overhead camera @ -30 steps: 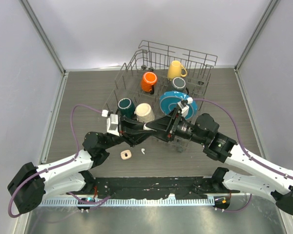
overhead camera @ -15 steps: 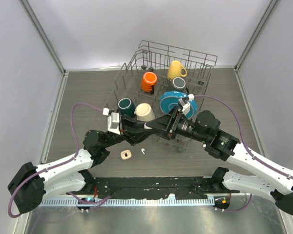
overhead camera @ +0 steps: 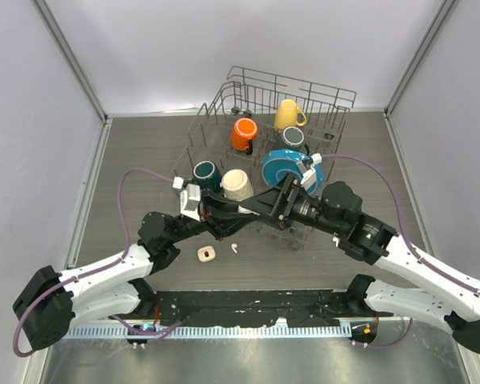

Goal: Insert the wireless bluetooth earbuds into the charging case
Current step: Pick up the charging case at the center of the board, then open the charging case.

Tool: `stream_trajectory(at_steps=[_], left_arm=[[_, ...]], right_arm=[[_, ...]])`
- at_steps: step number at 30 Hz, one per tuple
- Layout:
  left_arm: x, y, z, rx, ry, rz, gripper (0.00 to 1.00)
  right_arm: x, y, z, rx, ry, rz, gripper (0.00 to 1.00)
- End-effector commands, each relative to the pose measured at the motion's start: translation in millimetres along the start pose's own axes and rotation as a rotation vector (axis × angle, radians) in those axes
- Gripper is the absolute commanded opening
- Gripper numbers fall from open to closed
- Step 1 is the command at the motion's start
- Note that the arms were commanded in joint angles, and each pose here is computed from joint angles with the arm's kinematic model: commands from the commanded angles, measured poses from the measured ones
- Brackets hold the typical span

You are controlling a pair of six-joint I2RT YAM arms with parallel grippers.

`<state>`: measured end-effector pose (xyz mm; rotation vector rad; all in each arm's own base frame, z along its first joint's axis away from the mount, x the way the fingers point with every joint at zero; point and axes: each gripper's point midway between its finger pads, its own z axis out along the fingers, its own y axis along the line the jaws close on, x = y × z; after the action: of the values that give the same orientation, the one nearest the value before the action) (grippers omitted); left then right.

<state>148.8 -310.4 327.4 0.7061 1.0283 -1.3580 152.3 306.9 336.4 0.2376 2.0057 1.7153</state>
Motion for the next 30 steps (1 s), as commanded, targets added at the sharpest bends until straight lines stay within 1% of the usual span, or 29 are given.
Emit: stream_trajectory(at_steps=[1,3,4,5,9,10,12,21,30], left_arm=[[-13,-7,3,0.024,-0.028,0.030,0.00],[-14,-6,2,0.017,-0.031,0.031,0.00],[-14,-5,1,0.010,-0.033,0.030,0.00],[-13,-6,0,0.009,-0.032,0.029,0.00],[-13,-5,0,0.002,-0.032,0.026,0.00],[-14,-5,0,0.002,-0.035,0.026,0.00],[-16,-4,1,-0.006,-0.039,0.021,0.00],[-16,-2,3,-0.013,-0.042,-0.002,0.00],[-19,-5,3,0.001,-0.056,-0.018,0.00]], right_arm=[[-27,37,-24,-0.063,-0.137,-0.152,0.83],[-33,36,-34,-0.028,-0.167,-0.222,0.84],[-36,45,-39,-0.033,-0.178,-0.246,0.84],[-36,36,-41,0.015,-0.171,-0.296,0.84],[-37,22,-48,0.140,-0.127,-0.411,0.84],[-38,27,-51,0.147,-0.122,-0.431,0.84],[-36,13,-50,0.213,-0.083,-0.472,0.82],[-30,10,-44,0.221,-0.024,-0.518,0.74],[-29,5,-40,0.234,-0.014,-0.520,0.73]])
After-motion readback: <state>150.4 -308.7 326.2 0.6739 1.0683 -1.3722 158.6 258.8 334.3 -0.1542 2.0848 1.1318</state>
